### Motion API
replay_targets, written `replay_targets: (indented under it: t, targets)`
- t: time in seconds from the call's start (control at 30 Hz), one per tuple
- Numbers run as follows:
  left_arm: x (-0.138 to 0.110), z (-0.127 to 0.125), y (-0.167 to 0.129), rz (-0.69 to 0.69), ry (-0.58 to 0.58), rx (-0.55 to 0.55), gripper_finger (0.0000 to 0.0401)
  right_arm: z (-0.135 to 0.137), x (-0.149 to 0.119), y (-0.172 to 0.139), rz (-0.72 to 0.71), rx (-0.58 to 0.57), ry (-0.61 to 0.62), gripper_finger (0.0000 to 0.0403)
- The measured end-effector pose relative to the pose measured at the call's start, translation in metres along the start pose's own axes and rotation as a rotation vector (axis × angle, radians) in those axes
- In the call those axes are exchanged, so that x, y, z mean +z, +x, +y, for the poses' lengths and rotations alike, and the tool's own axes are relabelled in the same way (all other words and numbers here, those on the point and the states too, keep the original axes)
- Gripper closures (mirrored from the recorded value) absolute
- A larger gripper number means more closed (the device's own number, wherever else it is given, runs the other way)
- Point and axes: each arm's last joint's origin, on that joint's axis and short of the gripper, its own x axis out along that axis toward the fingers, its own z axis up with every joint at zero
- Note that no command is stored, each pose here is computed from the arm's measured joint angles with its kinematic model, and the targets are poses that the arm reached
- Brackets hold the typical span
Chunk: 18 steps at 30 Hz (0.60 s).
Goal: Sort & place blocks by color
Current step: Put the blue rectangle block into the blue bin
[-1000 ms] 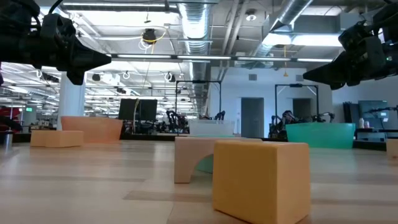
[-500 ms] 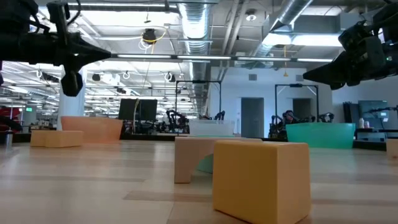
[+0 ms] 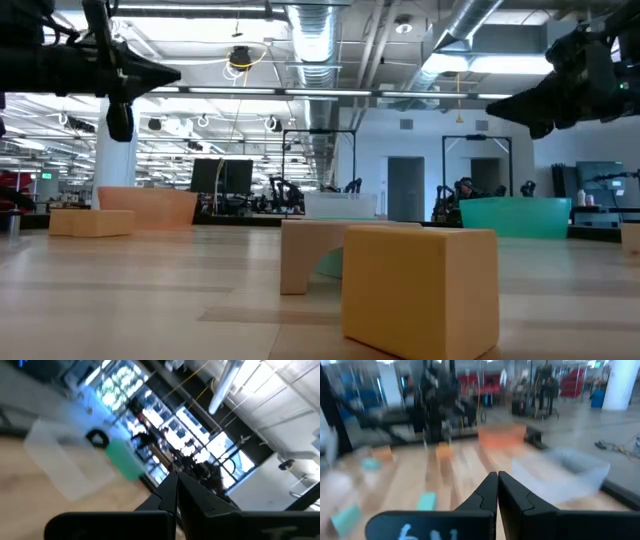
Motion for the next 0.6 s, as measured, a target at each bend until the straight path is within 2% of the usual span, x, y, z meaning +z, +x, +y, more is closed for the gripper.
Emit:
replay_targets:
  t: [0.13,0.2,0.43,0.6]
  targets:
    - [0.006,-0.007,0.006,0.025,0.116,0.025,0.0401,-0.001,0.017,0.0,-0.15,-0.004,0.117,0.0368]
    - [0.011,-0.014,0.012,0.037,0.172,0.03,0.0401,-0.001,0.02,0.001,-0.174,0.002,0.166,0.0366]
    - [0.013,-0.029,0.042,0.256,0.355,-0.019,0.0401,0.01,0.026,0.018,-0.047,0.079,0.204,0.0354]
    - [0.005,-0.031,0.064,0.438,0.48,-0.066,0.0401,0.026,0.046,0.043,0.038,0.132,0.128,0.0345]
